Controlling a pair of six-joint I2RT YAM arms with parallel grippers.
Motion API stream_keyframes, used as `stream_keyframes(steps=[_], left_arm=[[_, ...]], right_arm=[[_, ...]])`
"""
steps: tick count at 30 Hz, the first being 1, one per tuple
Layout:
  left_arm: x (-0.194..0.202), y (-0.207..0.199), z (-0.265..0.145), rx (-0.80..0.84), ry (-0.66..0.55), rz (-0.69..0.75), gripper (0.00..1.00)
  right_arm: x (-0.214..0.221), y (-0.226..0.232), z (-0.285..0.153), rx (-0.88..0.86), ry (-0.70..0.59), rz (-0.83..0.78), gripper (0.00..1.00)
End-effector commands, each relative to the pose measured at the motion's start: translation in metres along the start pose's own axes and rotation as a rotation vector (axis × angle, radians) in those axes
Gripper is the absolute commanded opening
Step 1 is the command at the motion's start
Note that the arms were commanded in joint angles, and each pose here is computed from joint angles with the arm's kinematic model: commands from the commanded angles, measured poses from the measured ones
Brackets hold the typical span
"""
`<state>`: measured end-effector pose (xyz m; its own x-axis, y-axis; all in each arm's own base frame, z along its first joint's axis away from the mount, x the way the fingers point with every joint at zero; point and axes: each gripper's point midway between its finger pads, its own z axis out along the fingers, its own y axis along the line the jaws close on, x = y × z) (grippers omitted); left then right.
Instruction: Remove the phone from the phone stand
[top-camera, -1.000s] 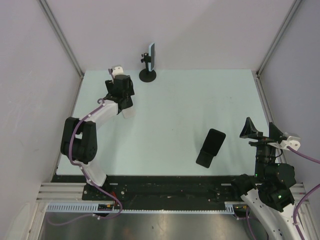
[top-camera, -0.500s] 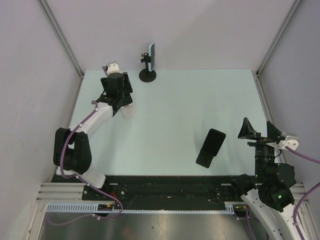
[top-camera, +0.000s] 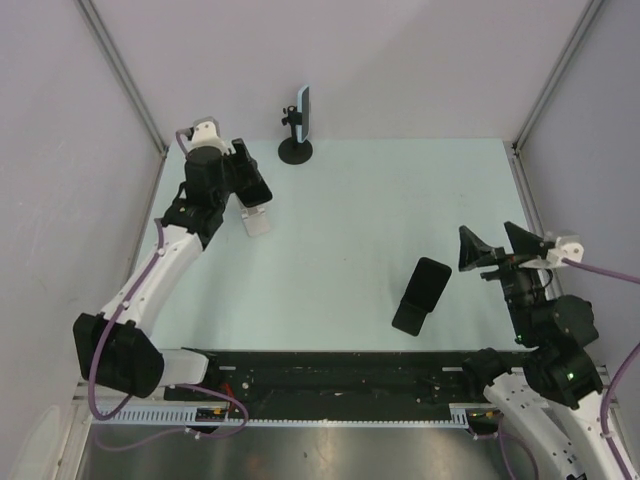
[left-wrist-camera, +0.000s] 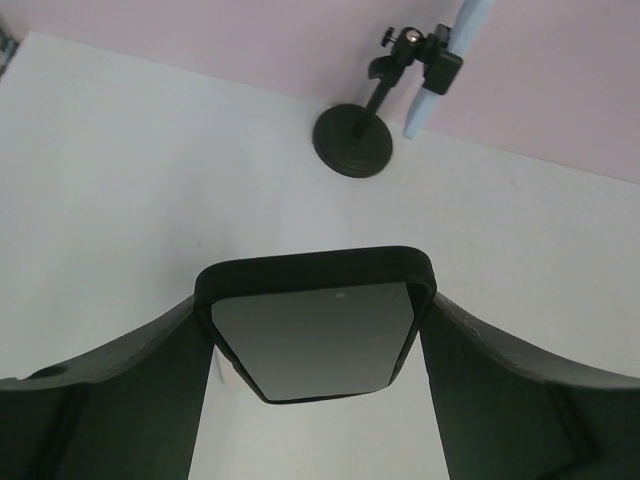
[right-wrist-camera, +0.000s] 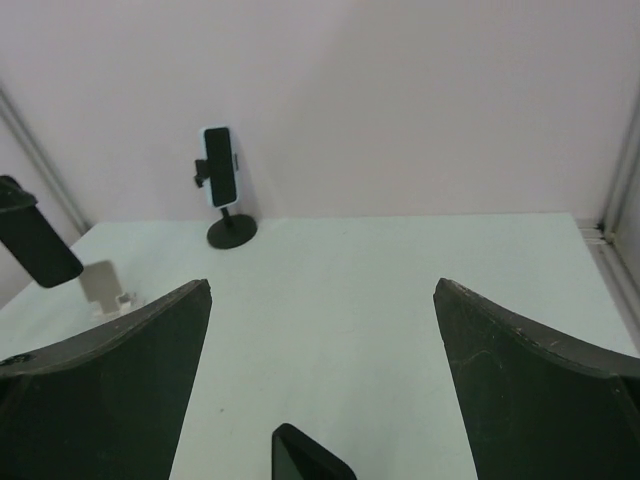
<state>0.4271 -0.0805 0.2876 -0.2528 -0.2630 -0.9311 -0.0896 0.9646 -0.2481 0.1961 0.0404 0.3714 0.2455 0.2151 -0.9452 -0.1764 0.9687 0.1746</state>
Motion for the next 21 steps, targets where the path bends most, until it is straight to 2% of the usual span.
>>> stream_keyframes(steps=[1,6,10,18,21], left_arm=[[-0.011,-0.029,-0.035,0.171,0.003,-0.101,0.0],[0.003,-0.048,-0.057,0.305,0.067,-0.149,0.0],[0.02,-0.061,-0.065,0.38,0.141,-0.204,0.0],[0.045,-0.079,-0.071,0.468,0.251,-0.247,0.0],[0.055,-0.087,-0.072,0.508,0.305,-0.265,0.01]], right_arm=[[0.021,0.043,0.018,-0.167,0.18,0.057,1.0],[0.045,0.095,0.032,-0.392,0.359,0.089,1.0],[0.082,0.129,0.046,-0.524,0.509,0.148,1.0],[0.127,0.183,0.07,-0.663,0.628,0.282,1.0],[0.141,0.214,0.076,-0.724,0.624,0.289,1.0]])
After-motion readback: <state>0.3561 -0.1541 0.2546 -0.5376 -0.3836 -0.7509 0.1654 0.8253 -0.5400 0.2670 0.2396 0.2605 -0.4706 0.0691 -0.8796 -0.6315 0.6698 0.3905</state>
